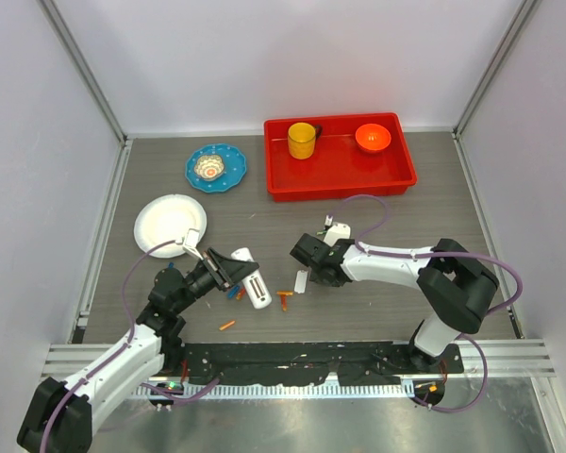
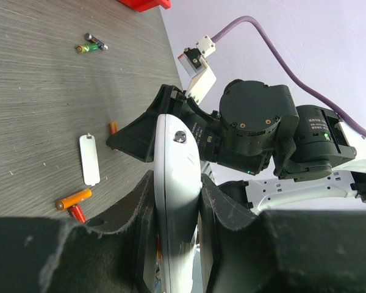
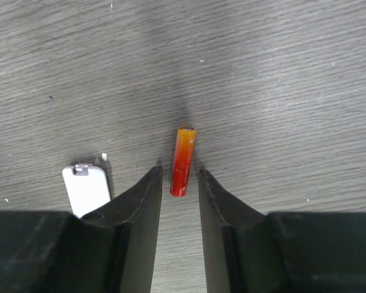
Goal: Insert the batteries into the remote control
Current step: Pick up the battery from the center of the board.
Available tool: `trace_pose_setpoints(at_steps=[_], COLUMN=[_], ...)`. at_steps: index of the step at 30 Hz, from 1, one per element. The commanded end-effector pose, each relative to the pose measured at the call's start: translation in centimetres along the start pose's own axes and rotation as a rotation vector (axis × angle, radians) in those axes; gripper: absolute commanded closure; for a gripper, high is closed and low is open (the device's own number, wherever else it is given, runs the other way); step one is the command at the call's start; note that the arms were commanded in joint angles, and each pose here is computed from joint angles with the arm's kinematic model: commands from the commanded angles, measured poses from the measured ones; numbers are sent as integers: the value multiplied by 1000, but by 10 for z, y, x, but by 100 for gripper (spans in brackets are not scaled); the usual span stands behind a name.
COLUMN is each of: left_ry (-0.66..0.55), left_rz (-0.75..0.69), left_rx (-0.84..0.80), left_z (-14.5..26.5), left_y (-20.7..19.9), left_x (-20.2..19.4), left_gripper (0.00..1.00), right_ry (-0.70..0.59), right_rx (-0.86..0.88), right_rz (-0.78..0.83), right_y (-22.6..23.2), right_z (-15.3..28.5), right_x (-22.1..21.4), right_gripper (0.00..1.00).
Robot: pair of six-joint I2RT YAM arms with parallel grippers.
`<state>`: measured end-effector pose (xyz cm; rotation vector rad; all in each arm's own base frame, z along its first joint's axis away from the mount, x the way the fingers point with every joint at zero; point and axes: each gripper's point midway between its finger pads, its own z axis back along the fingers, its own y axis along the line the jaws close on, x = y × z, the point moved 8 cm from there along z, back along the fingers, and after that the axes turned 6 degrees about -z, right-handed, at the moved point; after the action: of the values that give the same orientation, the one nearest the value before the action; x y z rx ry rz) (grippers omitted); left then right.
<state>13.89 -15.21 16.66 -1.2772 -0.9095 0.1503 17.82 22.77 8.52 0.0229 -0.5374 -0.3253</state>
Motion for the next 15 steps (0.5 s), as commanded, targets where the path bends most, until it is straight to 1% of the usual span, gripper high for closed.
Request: trace_pose_setpoints(at_steps=[1, 11, 12, 13, 15], left_ry=[-7, -5, -7, -8, -23], left_rz=[-13, -13, -14, -14, -7], left_rx=[-5, -2, -3, -4, 8], left_z=[3, 3, 3, 3, 2], left_y=[7, 8, 8, 7, 8], left_x=[-6, -6, -6, -5, -4], left_gripper=[100, 100, 100, 100, 100], right_ry=[28, 37, 35, 34, 22], right_rx=[-41, -42, -41, -37, -34], right_rz=[-8, -9, -8, -8, -9], right_y=[-4, -6, -7, -7, -10], right_z=[-5, -4, -4, -3, -1], right_x=[-9, -10, -10, -10, -9], right_gripper=[65, 72, 73, 80, 87])
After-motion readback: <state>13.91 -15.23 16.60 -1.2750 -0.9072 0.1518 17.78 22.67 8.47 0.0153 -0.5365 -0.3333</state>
